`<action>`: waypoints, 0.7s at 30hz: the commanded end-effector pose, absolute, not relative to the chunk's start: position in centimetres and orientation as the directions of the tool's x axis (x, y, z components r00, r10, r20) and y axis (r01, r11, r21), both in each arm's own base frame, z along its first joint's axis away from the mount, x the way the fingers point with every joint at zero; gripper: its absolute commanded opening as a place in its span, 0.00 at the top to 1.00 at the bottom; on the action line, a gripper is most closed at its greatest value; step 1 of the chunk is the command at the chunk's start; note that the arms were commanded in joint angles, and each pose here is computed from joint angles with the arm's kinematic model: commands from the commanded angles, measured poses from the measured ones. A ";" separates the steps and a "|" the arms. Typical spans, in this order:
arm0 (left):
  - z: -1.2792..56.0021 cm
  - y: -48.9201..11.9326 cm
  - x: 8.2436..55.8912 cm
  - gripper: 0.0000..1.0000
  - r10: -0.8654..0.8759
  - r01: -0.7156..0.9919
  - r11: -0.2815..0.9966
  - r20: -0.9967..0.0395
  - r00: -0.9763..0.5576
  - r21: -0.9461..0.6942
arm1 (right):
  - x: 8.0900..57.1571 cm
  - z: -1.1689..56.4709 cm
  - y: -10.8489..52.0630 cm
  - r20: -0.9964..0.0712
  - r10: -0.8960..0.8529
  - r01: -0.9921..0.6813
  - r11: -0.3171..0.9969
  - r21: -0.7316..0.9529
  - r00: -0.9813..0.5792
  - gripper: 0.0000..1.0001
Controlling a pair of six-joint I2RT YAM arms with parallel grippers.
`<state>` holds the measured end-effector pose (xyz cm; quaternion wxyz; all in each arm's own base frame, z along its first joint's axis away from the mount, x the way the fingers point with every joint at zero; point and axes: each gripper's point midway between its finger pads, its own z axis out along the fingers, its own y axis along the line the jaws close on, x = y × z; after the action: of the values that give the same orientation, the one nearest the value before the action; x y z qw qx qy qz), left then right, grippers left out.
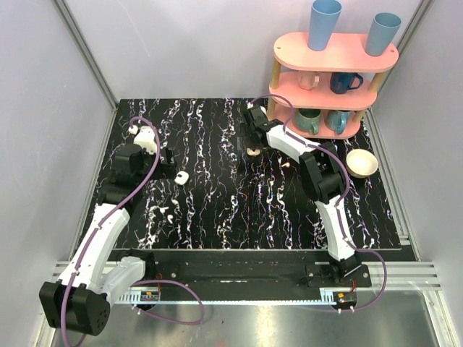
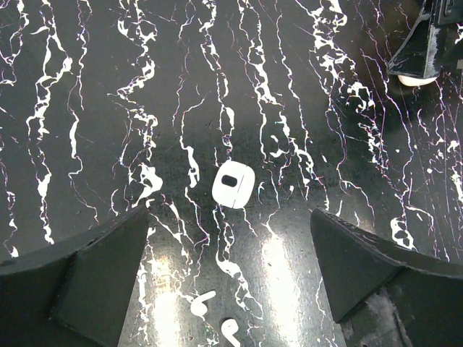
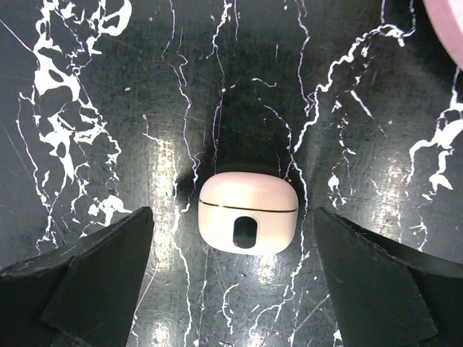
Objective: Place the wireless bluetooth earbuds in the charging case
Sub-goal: Adjust the charging case at the center of the board.
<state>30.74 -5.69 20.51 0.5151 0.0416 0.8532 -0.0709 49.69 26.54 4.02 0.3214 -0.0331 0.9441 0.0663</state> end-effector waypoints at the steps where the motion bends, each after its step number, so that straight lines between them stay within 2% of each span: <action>1: 22.0 -5.5 31.5 0.01 0.006 0.138 0.989 -0.904 -0.427 -0.059 | 50.3 4.4 27.2 -0.624 -0.031 -0.137 0.983 0.122 -0.781 0.00; 12: 21.8 -5.6 31.6 0.01 0.009 0.139 0.989 -0.901 -0.433 -0.057 | 47.7 4.4 29.4 -0.586 -0.055 -0.239 0.941 0.241 -0.809 0.04; 21: 21.7 -5.7 31.7 0.01 0.010 0.143 0.988 -0.899 -0.438 -0.059 | 45.5 5.7 32.7 -0.623 -0.168 -0.381 0.897 0.226 -0.764 0.05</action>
<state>30.95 -5.81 19.75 0.5040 0.0434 0.8598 -0.0700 47.36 29.77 2.77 0.2948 -0.0932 0.9406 0.1405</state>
